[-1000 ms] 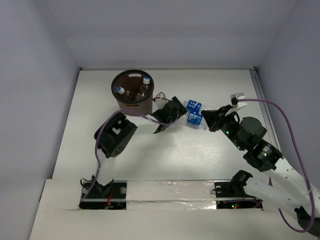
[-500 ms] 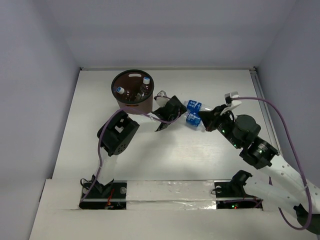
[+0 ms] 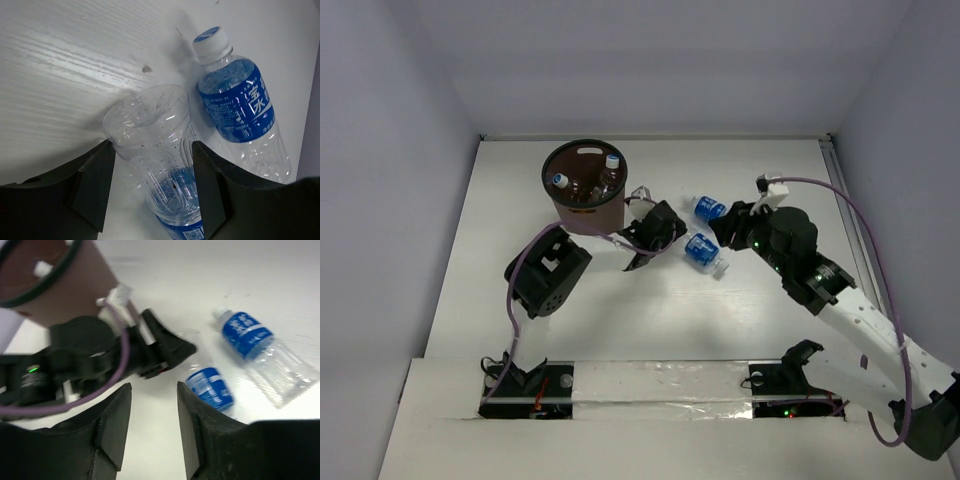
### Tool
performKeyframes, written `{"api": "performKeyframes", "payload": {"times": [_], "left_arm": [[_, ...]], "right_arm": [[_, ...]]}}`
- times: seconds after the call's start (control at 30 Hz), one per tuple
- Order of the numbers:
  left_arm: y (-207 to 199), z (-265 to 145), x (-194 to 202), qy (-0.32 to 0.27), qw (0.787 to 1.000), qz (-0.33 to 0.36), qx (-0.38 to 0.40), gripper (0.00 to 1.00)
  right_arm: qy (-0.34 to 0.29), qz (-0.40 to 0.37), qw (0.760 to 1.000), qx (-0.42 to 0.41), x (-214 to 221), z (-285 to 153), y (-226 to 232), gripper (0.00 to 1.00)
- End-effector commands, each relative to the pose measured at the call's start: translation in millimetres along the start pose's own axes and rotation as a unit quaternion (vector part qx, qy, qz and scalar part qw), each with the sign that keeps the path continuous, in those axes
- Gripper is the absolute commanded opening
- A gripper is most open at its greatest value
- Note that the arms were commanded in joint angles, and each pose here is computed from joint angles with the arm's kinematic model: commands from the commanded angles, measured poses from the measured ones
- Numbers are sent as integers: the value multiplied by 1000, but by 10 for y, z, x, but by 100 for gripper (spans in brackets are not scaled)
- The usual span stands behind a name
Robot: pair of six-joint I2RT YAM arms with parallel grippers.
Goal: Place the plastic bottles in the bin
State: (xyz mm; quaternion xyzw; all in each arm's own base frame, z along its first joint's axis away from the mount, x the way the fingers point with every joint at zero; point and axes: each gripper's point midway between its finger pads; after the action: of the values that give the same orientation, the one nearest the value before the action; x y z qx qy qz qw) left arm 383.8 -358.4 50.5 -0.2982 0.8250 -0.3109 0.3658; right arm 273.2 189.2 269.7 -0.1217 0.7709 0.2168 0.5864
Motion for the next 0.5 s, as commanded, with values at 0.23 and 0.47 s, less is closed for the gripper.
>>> {"api": "performKeyframes", "payload": {"times": [0.23, 0.47], "left_arm": [[-135, -602, 100, -3, 995, 92, 41, 32], [-415, -1201, -58, -20, 987, 119, 107, 32]], "right_arm": [[39, 9, 999, 7, -137, 481, -376, 68], [142, -36, 989, 27, 60, 904, -792, 77]]}}
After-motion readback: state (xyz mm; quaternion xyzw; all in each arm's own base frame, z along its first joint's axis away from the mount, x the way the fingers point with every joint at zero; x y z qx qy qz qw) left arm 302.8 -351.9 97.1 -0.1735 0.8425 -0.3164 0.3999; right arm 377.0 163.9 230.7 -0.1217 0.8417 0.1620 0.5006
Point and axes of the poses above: each gripper's point midway between its finger pads, its own z axis out along the fingers, its own y axis along the line the jaws close on, x = y × z, and after that the axes turned 9 degrees about -z, right-handed
